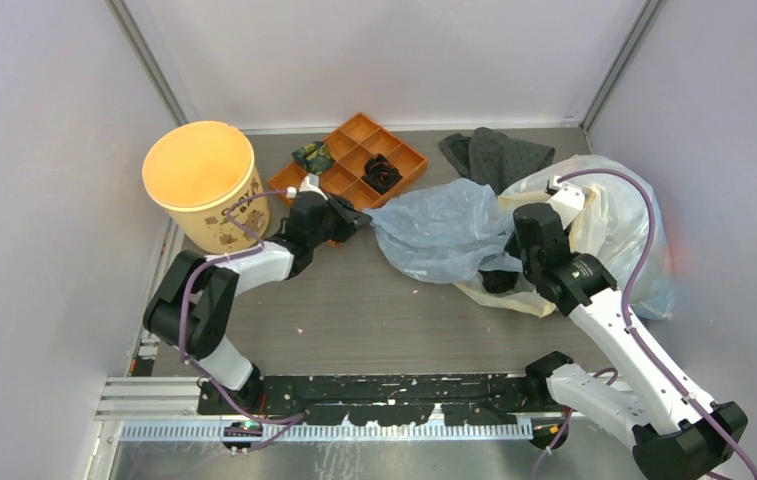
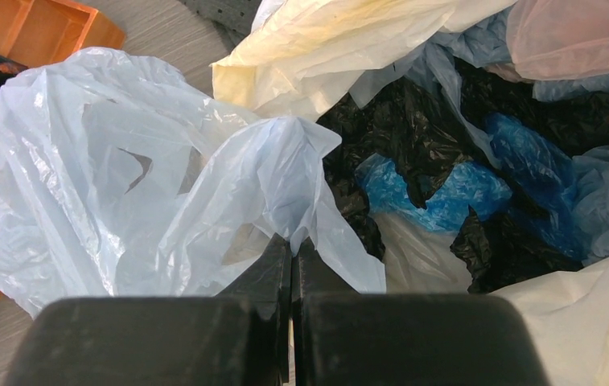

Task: Put the trash bags into the trash bin

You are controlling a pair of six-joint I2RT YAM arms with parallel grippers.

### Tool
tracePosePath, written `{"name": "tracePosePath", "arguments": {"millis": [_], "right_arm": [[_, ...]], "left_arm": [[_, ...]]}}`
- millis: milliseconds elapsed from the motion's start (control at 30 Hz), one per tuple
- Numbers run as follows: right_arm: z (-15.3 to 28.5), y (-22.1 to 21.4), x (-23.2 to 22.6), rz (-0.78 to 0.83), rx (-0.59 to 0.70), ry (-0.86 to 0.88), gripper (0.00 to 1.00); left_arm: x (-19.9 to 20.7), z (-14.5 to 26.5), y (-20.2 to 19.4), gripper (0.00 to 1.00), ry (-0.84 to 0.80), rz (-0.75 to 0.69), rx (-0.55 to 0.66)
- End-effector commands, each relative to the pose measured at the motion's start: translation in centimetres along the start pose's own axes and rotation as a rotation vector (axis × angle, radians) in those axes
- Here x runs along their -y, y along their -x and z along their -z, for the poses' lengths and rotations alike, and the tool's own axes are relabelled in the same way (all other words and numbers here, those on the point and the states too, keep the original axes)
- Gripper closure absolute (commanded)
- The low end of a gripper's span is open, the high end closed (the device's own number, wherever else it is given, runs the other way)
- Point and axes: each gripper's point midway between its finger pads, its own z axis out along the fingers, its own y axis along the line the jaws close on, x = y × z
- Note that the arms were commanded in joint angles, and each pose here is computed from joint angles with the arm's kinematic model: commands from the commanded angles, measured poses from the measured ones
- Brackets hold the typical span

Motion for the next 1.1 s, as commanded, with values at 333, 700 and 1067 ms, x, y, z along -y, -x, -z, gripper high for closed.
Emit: {"name": "tracePosePath", "arguments": {"millis": [333, 700, 1067], "right_arm": [[0.3, 1.0, 2.9, 0.028, 0.067, -0.123, 0.99], [3.1, 3.0, -0.1, -0.009, 0.054, 0.074, 0.99], [2.1, 2.8, -0.1, 0.034, 0.029, 0.029, 0.99]], "left_arm": [[11.1, 6.6, 6.0, 1.00, -0.053, -0.294, 0.071], [15.8, 8.3, 5.1, 0.99, -0.163, -0.366, -0.052], [5.1, 8.1, 1.3, 0.52, 0.071, -0.408, -0.169]]}}
